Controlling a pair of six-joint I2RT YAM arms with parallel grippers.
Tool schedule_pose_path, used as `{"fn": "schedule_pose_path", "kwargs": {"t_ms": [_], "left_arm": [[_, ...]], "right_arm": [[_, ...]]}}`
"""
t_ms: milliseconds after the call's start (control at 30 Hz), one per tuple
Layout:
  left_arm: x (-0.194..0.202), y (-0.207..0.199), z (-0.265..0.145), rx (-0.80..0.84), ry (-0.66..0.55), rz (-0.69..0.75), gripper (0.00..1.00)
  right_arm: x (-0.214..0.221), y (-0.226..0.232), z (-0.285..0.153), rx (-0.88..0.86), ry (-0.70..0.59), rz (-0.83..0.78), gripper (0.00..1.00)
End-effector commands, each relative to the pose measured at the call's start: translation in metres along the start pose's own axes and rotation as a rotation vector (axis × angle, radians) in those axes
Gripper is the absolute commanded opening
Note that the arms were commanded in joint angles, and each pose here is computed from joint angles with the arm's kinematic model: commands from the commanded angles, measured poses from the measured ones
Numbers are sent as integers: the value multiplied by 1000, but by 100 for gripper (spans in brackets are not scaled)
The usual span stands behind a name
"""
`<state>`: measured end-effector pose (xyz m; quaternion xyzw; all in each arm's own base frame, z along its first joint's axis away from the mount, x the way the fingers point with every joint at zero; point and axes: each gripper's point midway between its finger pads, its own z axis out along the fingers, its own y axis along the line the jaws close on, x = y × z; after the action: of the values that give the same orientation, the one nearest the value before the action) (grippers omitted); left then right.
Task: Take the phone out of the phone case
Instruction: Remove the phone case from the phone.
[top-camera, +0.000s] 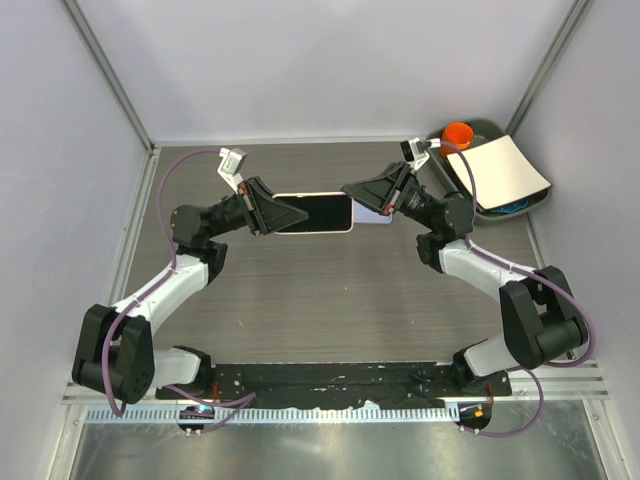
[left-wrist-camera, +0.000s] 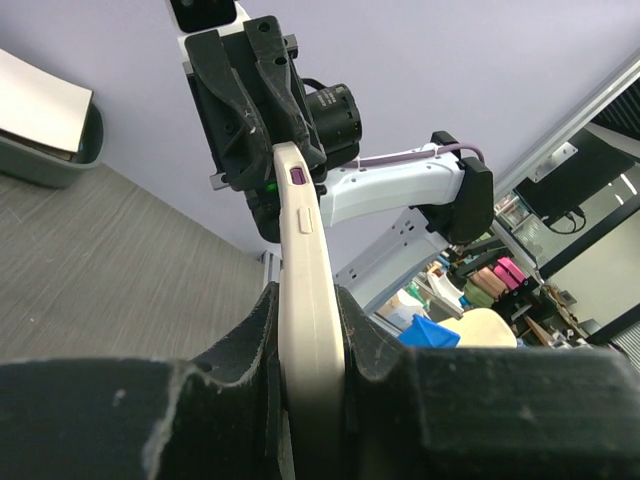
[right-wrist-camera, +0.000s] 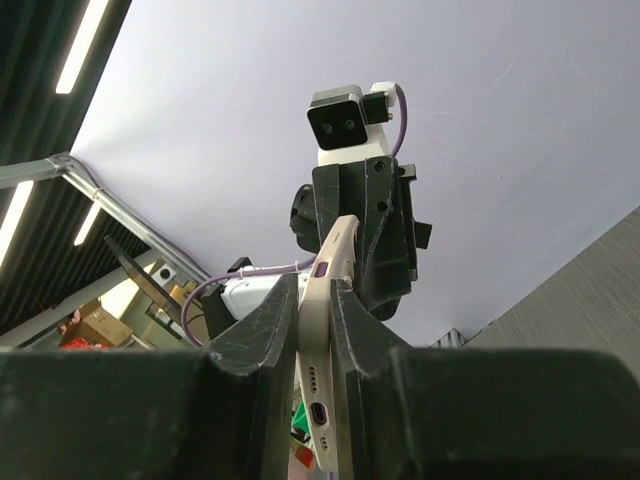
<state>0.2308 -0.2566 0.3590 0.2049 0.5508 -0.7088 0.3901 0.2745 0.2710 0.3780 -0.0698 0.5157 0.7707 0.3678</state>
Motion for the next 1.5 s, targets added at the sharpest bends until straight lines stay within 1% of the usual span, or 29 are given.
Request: {"fn": "schedule_pose_path", "kwargs": {"t_ms": [0, 267, 367, 467, 700, 800, 833, 867, 900, 933, 967, 1000, 1033, 1067, 1100, 1133, 1167, 1200, 1267, 1300, 1333, 1400, 1433, 1467], "left_arm": [[-6, -109, 0, 326, 38, 420, 1], [-8, -130, 1, 369, 52, 460, 1], [-6, -133, 1, 377, 59, 471, 1], [-5, -135, 1, 384, 62, 476, 1], [-9, -134, 2, 378, 40, 466, 0], [-21, -125, 1, 340, -24, 444, 0], [-23, -122, 1, 327, -35, 450, 0], [-24, -112, 2, 292, -36, 416, 0], [-27, -108, 1, 271, -44, 410, 0], [-27, -103, 2, 256, -47, 414, 0], [-26, -94, 2, 229, -40, 382, 0], [-26, -89, 3, 210, -39, 371, 0], [-25, -80, 4, 178, -28, 330, 0], [-25, -74, 4, 160, -25, 335, 0], [-25, -70, 5, 145, -22, 328, 0], [-25, -64, 5, 125, -18, 308, 0], [-24, -60, 5, 115, -19, 313, 0], [-24, -58, 4, 107, -17, 309, 0], [-22, -54, 4, 97, -16, 312, 0], [-23, -53, 4, 92, -19, 313, 0], [-23, -52, 4, 89, -21, 312, 0], [-25, -51, 3, 83, -30, 318, 0], [-24, -51, 3, 84, -32, 321, 0], [-25, -51, 2, 82, -39, 321, 0]], "right_arm": [[-21, -50, -6, 153, -153, 93, 1], [-24, -77, -12, 225, -217, 243, 1], [-20, -86, -12, 260, -210, 288, 1], [-16, -88, -11, 267, -200, 298, 1], [-2, -83, 2, 261, -118, 230, 1], [-9, -69, 4, 230, -92, 128, 1], [-9, -68, 4, 225, -64, 30, 5], [-9, -52, 9, 188, -5, -46, 7], [-9, -59, 6, 240, 34, -78, 9], [-7, -63, 5, 253, 85, -204, 13], [-9, -55, 10, 240, 140, -302, 14], [-2, -63, 3, 298, 205, -307, 15], [1, -62, 2, 296, 256, -355, 16], [-5, -59, 5, 256, 318, -549, 17], [10, -68, -9, 302, 412, -505, 19], [13, -69, -12, 293, 462, -557, 20], [10, -65, -12, 247, 516, -683, 20], [27, -66, -25, 245, 596, -631, 22], [35, -56, -29, 174, 665, -661, 25], [44, -55, -38, 144, 715, -671, 27], [44, -52, -39, 136, 724, -681, 29], [49, -52, -45, 131, 753, -697, 31], [48, -51, -45, 125, 761, -715, 33], [52, -51, -50, 133, 781, -697, 34]]}}
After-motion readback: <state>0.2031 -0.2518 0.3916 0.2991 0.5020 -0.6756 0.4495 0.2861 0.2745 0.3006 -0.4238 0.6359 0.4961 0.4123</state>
